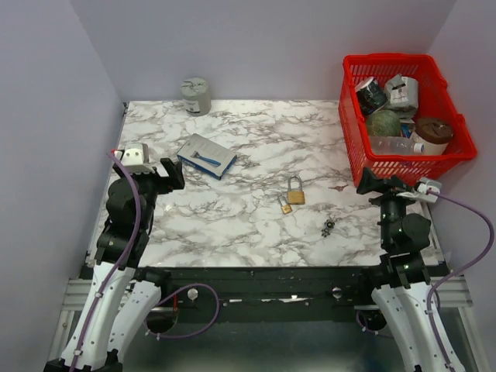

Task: Unlock with the key

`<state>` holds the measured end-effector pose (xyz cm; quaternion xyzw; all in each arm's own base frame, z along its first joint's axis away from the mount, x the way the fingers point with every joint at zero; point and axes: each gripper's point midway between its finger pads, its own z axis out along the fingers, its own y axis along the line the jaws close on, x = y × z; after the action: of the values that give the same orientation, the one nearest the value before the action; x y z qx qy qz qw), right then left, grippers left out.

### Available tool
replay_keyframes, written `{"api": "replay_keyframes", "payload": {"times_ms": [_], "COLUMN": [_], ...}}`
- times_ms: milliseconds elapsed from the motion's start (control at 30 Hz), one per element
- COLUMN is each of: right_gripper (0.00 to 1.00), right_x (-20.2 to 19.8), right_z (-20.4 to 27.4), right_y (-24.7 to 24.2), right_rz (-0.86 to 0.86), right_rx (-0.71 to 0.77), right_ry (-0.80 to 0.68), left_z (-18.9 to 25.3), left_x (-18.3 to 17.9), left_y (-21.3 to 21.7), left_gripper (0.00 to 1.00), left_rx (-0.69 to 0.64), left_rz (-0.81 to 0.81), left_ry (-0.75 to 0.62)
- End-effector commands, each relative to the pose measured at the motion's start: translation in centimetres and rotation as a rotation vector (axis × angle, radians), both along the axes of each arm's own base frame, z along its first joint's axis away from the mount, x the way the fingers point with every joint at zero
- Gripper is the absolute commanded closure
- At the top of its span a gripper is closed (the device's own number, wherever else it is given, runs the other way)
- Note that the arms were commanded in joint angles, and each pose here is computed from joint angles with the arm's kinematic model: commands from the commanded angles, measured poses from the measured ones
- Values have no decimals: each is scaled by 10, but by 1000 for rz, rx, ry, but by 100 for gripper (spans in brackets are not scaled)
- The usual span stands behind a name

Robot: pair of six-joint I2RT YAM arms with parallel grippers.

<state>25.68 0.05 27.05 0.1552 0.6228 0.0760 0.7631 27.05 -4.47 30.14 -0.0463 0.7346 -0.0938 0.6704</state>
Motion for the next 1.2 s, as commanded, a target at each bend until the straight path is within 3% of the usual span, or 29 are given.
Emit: {"api": "replay_keyframes", "payload": {"times_ms": [0,233,333,633,1000,1167], "right_gripper": [0,0,8,20,22,18], "right_x": [-3,-9,-9,-19,-25,-32], "right_z": [18,31,24,14,-68,-134], "right_y": [6,25,34,65,95,129], "right_rz": [39,153,213,392,415,486], "right_rx": [-38,-94,-121,-107,-117,17], "right_ry": [59,139,225,364,634,820], "left_z": [2,1,11,32,-21,-27], "left_x": [-1,4,8,28,39,39], "left_y": [-5,-1,-5,-75,-95,-96], "left_gripper": [1,1,3,9,5,5], "left_rx": [-31,-27,-32,-11,28,28], "left_rz": [-23,4,-9,-202,-253,-254], "left_ry": [-20,-21,-39,22,133,147]}}
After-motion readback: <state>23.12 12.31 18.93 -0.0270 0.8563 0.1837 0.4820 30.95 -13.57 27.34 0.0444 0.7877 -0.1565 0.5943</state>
